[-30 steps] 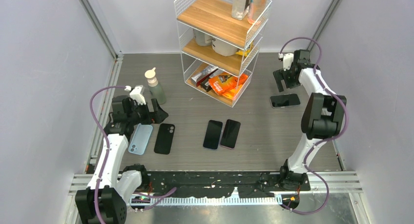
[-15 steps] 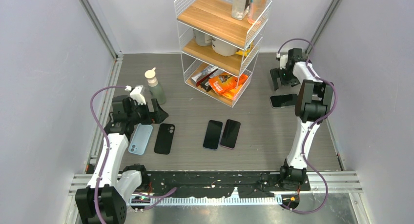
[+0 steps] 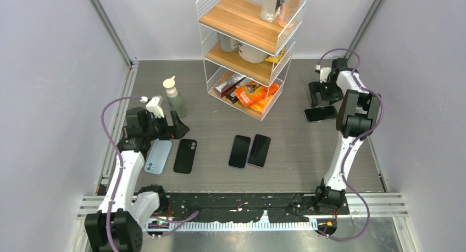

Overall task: Take the phone out of the phone case
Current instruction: Move the phone to the center of the board.

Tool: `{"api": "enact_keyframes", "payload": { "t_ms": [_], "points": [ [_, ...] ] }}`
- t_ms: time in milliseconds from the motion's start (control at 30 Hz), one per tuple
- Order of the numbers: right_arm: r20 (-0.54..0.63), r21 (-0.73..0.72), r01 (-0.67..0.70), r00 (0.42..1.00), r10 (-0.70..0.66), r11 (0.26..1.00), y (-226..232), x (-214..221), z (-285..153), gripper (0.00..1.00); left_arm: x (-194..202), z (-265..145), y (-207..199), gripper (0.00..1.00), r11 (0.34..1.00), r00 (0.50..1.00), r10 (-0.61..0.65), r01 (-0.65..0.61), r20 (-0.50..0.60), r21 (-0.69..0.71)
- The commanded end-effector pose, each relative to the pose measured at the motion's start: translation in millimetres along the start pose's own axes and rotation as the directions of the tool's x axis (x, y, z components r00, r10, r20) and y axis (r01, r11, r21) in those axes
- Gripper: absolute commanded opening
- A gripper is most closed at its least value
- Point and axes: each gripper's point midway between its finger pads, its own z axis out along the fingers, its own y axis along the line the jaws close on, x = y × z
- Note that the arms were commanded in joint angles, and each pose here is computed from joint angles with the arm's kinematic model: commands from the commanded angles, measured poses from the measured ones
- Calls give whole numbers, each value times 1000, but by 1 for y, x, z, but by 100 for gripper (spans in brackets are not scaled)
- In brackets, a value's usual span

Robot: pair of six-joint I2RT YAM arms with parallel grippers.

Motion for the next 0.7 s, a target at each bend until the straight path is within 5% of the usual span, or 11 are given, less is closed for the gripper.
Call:
{"api": "enact_keyframes", "payload": {
  "t_ms": [0,667],
  "points": [
    [-100,-72,38,994,-45,997,9,39,-5,93,-20,-6,-9,93,999,997,39,-41,68,28],
    [-183,-215,135,967,-176,967,53,124,-41,85,-19,-4,-12,93,998,998,30,-33,58,49]
  ]
}}
